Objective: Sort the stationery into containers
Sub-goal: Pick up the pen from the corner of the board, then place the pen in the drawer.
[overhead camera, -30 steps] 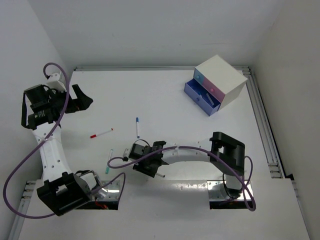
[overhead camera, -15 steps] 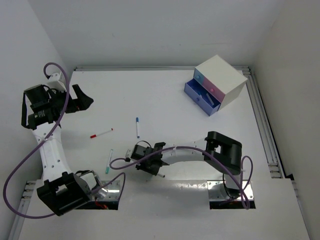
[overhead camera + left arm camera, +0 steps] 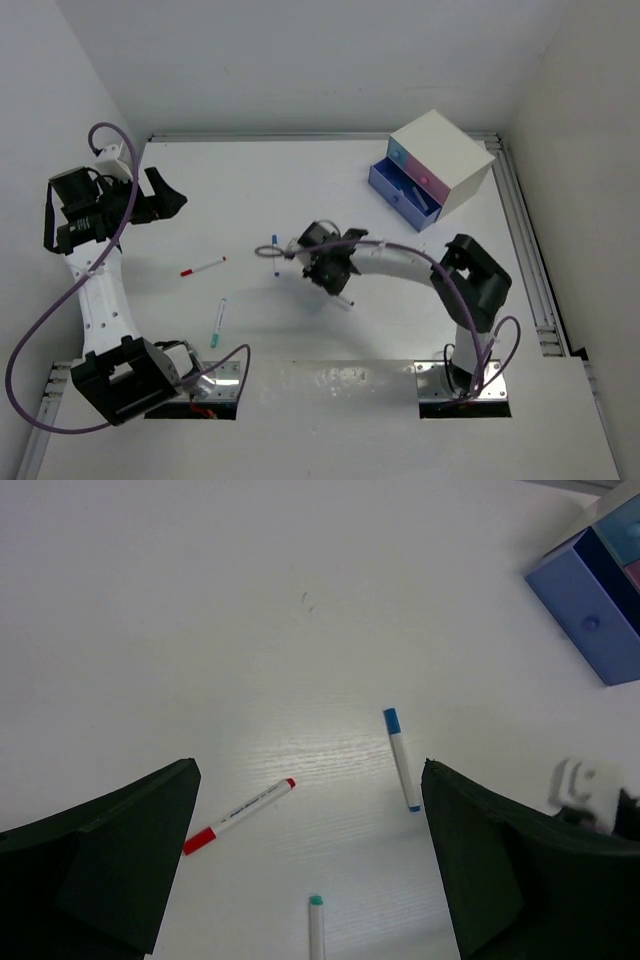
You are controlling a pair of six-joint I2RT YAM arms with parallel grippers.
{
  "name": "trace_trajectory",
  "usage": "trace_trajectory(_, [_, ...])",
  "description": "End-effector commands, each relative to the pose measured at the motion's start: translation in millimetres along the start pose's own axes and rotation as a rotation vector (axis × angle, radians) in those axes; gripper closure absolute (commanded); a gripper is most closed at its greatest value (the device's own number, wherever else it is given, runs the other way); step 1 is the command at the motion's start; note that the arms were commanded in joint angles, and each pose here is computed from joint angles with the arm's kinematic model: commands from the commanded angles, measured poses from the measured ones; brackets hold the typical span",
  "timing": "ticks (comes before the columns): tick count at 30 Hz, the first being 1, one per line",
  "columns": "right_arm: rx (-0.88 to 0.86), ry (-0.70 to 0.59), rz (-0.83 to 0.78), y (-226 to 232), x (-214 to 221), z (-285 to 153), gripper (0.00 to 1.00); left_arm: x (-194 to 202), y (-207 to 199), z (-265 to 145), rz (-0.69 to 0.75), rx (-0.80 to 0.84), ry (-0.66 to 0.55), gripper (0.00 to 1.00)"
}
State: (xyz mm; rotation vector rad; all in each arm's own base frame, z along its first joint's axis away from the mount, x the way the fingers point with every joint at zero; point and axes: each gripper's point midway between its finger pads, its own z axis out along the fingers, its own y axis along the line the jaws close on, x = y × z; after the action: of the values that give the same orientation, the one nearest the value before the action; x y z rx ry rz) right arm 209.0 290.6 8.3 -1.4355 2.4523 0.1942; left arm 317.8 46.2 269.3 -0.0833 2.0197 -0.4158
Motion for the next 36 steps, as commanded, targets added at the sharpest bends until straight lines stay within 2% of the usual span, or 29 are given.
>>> trace_trajectory(1, [0.111, -0.143, 0.036, -82, -44, -62, 1.00, -20, 0, 0, 0.039, 0.019, -0.059, 0.00])
trace_trajectory(5, [0.246, -0.204, 0.090, -186, -59, -103, 1.00, -17, 6, 7, 0.010, 0.015, -0.052, 0.00])
trace_trajectory(7, [0.276, -0.197, 0.084, -214, -58, -114, 1.00, -14, 8, 10, 0.004, 0.015, -0.041, 0.00])
trace_trajectory(10, [0.374, -0.216, 0.117, -282, -56, -136, 1.00, -13, 8, 9, 0.013, 0.013, -0.042, 0.01])
trace_trajectory(16, [0.460, -0.191, 0.168, -357, -36, -139, 1.00, -10, 10, 10, 0.024, 0.005, -0.036, 0.00])
trace_trajectory(24, [0.452, -0.137, 0.212, -380, -3, -108, 1.00, -11, 11, 13, 0.002, 0.010, -0.033, 0.00])
trace_trajectory(27, [0.443, -0.110, 0.230, -384, 7, -99, 0.81, -10, 12, 14, -0.001, 0.010, -0.027, 0.00])
trace_trajectory(28, [0.444, -0.108, 0.238, -385, 9, -99, 0.71, -11, 11, 13, 0.003, 0.010, -0.030, 0.00])
trace_trajectory(30, [0.454, -0.131, 0.241, -383, 3, -109, 0.66, -12, 11, 12, 0.008, 0.005, -0.030, 0.00])
trace_trajectory(32, [0.459, -0.164, 0.239, -378, -8, -119, 0.67, -11, 12, 12, 0.005, 0.003, -0.028, 0.00])
trace_trajectory(36, [0.415, -0.255, 0.229, -335, -57, -141, 0.68, -15, 10, 13, -0.010, 0.012, -0.039, 0.01])
